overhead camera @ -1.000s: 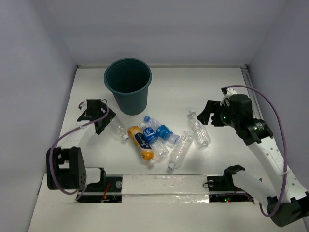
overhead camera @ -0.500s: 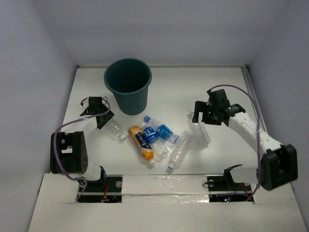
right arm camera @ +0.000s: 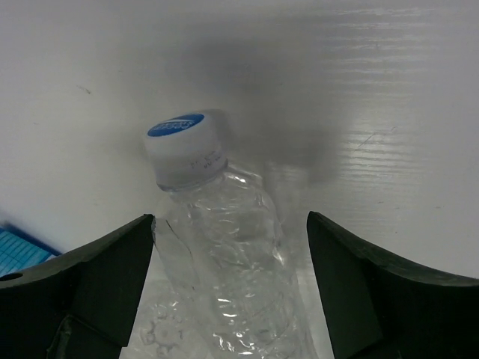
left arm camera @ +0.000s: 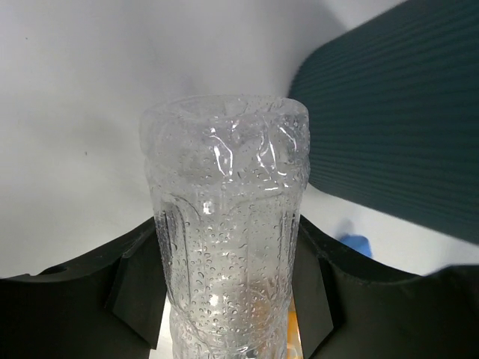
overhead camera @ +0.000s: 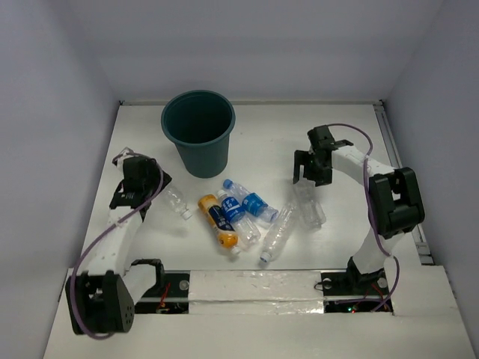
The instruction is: Put the plastic bottles in the bin
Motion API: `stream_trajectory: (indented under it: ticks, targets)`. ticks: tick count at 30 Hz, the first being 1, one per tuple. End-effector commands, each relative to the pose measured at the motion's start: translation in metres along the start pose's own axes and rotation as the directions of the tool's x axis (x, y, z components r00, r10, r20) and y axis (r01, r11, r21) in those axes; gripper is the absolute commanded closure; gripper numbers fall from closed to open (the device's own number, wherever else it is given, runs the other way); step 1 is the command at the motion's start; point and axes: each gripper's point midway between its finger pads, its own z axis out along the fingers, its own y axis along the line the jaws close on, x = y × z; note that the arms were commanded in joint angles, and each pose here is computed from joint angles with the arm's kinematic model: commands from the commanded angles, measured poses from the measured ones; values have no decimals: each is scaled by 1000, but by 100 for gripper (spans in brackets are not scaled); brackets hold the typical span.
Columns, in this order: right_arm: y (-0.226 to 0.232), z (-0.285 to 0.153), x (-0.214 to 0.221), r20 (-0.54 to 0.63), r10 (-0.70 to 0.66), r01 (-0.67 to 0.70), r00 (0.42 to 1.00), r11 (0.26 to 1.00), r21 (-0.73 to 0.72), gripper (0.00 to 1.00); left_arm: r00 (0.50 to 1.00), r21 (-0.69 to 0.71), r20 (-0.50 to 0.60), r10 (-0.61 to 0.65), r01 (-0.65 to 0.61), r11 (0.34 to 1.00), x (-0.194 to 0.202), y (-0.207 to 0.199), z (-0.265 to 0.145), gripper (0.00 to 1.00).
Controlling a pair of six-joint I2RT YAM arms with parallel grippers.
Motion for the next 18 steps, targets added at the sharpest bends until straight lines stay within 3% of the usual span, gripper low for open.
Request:
stream_trajectory:
  ticks: [1,5,6,8,13,18]
  targets:
    - [1,-5,-20,53,-6,6,999,1000,9,14,999,102,50,9,-14,995,-21,-22,-43,60]
    - [-4,-1,-24,57,-5,2,998,999,45,24,996,225,90,24,-44,973,-43,-55,-93,60]
    - [-5,-3,-26,68,-2,-1,998,999,52,31,994,256,106,22,-49,965,-52,-67,-104,60]
    - [-7,-8,-33,97,2,-8,995,998,67,36,985,369,172,-21,-45,928,-86,-107,-136,60]
    - [-14,-55,-62,246,6,-37,969,992,120,38,944,573,310,-117,-87,815,-164,-195,-206,61]
    - [-1,-119,-88,398,29,-51,917,998,44,39,874,560,458,-164,-140,817,-224,-235,-215,61]
